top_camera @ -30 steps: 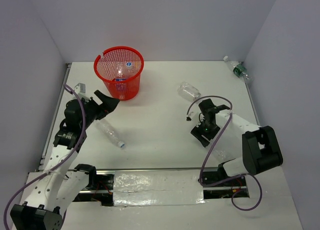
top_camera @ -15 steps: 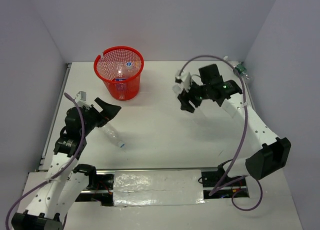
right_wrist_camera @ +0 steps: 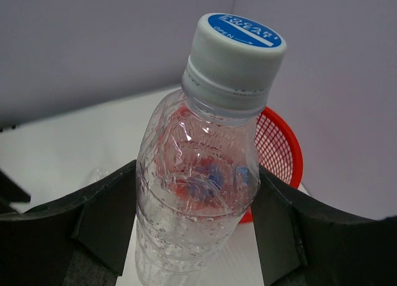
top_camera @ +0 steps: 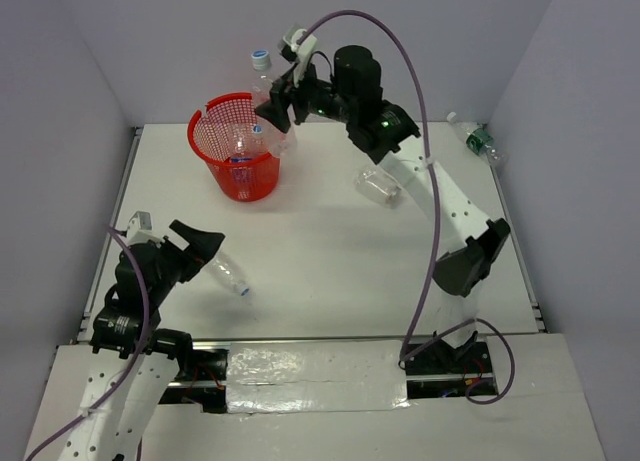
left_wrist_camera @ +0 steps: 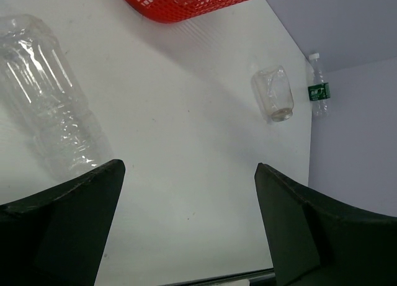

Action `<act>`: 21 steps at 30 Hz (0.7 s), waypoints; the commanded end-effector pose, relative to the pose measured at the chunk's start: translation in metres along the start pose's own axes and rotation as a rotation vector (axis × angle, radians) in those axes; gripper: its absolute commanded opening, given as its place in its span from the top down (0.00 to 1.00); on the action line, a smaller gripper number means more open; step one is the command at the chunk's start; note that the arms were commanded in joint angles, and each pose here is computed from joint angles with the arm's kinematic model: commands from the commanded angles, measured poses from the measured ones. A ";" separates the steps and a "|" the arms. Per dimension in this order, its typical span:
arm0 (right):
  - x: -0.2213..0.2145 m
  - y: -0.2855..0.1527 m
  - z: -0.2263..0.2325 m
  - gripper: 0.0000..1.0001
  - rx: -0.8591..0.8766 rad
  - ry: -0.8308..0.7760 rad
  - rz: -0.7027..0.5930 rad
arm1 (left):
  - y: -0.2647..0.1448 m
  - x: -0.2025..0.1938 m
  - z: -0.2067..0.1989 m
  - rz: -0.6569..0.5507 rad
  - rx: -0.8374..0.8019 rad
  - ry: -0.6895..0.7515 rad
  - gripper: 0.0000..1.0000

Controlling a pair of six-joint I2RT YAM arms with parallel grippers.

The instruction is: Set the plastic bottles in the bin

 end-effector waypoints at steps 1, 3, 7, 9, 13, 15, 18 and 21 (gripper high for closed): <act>0.056 0.017 -0.005 0.78 -0.086 0.018 -0.240 | -0.012 -0.001 0.004 0.004 0.040 -0.046 0.01; 0.055 0.035 -0.012 0.78 -0.116 0.034 -0.283 | -0.015 0.002 0.007 -0.020 0.066 -0.052 0.01; 0.046 0.062 -0.017 0.76 -0.101 0.063 -0.337 | -0.021 0.006 0.010 -0.040 0.115 -0.070 0.01; 0.049 0.069 -0.019 0.76 -0.097 0.059 -0.406 | -0.018 0.008 0.013 -0.043 0.143 -0.081 0.01; 0.009 0.105 -0.027 0.75 -0.085 0.056 -0.406 | -0.011 0.010 0.011 -0.028 0.190 -0.159 0.01; 0.001 0.114 -0.030 0.74 -0.091 0.080 -0.427 | -0.004 0.010 0.009 -0.007 0.214 -0.173 0.00; -0.030 0.134 -0.035 0.58 -0.097 0.081 -0.413 | 0.007 0.010 0.020 0.002 0.303 -0.181 0.01; -0.045 0.145 -0.039 0.38 -0.106 0.085 -0.378 | 0.014 0.005 0.026 0.029 0.363 -0.213 0.01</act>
Point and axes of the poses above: each gripper's point midway between its finger pads, its own y axis out along the fingers, its own z axis along the line the jaws close on, x = y × z, the point moved 4 cm from there along -y, back along the fingers, and after that the axes turned 3 degrees about y, right-handed, at the moved point
